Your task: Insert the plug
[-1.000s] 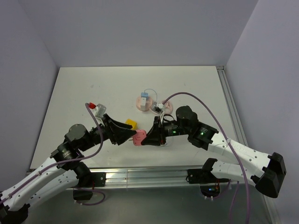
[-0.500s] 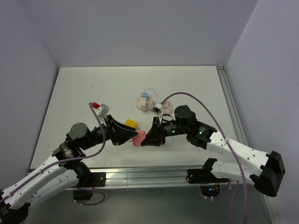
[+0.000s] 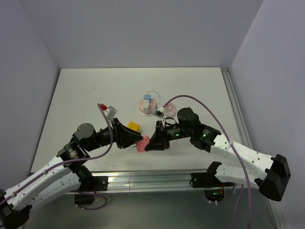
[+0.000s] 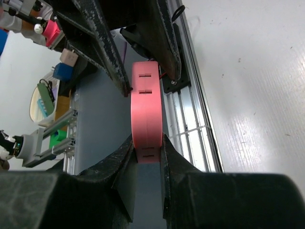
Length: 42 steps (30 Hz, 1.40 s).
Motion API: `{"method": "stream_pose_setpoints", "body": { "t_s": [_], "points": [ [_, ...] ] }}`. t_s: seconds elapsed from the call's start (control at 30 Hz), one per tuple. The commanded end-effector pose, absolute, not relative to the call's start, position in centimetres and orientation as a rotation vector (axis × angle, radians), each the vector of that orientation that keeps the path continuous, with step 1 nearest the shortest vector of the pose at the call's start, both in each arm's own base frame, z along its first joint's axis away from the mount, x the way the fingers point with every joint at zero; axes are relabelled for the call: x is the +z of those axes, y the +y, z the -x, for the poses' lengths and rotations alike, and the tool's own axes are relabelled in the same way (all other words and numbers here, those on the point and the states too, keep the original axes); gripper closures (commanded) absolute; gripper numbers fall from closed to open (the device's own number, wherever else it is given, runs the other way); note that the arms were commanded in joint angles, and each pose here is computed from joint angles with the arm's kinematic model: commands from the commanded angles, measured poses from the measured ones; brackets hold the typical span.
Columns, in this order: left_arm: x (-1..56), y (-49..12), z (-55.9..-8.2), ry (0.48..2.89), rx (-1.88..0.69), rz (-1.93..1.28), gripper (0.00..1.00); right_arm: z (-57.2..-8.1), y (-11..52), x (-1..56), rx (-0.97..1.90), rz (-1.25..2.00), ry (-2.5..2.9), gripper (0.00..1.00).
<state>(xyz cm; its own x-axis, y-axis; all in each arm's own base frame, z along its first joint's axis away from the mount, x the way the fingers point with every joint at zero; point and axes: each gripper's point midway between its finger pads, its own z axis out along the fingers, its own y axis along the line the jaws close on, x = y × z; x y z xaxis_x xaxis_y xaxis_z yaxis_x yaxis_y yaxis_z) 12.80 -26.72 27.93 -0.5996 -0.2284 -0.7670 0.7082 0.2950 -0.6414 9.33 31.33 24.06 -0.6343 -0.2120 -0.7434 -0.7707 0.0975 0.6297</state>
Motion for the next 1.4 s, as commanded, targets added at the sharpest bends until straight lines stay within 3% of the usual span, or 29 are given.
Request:
{"method": "stream_pose_setpoints", "body": {
  "t_s": [0.0, 0.1, 0.23, 0.3, 0.33, 0.43, 0.57, 0.67, 0.8, 0.9, 1.37],
  "points": [
    [29.3, -27.2, -11.6, 1.698, -1.485, -0.523, 0.59, -9.5, 31.8, 27.2, 1.584, 1.004, 1.766, 1.0],
    [29.3, -27.5, -11.4, 1.702, -1.503, -0.537, 0.56, -9.3, 31.9, 27.1, 1.6, 1.024, 1.765, 1.0],
    [29.3, -27.7, -11.0, 1.698, -1.533, -0.563, 0.6, -9.3, 32.0, 26.9, 1.602, 1.031, 1.772, 1.0],
    [29.2, -27.9, -11.0, 1.708, -1.533, -0.565, 0.67, -9.2, 32.0, 26.9, 1.606, 1.032, 1.772, 1.0],
    [29.1, -27.9, -11.1, 1.714, -1.532, -0.562, 0.78, -9.1, 32.0, 27.0, 1.608, 1.035, 1.769, 1.0],
    [29.1, -27.9, -11.3, 1.725, -1.527, -0.545, 1.0, -9.2, 31.9, 27.2, 1.601, 1.031, 1.76, 0.99],
    [29.5, -27.6, -11.6, 1.713, -1.518, -0.5, 1.0, -9.3, 31.7, 27.7, 1.59, 1.02, 1.742, 0.95],
    [29.9, -27.2, -12.1, 1.708, -1.5, -0.451, 0.99, -9.3, 31.6, 27.3, 1.584, 1.011, 1.772, 0.85],
    [30.5, -27.0, -12.4, 1.685, -1.513, -0.398, 1.0, -9.4, 31.7, 27.0, 1.591, 0.991, 1.792, 0.54],
    [30.8, -27.1, -12.5, 1.666, -1.543, -0.37, 1.0, -9.6, 32.1, 27.5, 1.611, 0.974, 1.754, 0.45],
    [32.8, -26.8, -11.7, 1.5, -1.676, -0.317, 1.0, -10.1, 33.4, 30.8, 1.727, 0.901, 1.632, 0.45]
  ]
}}
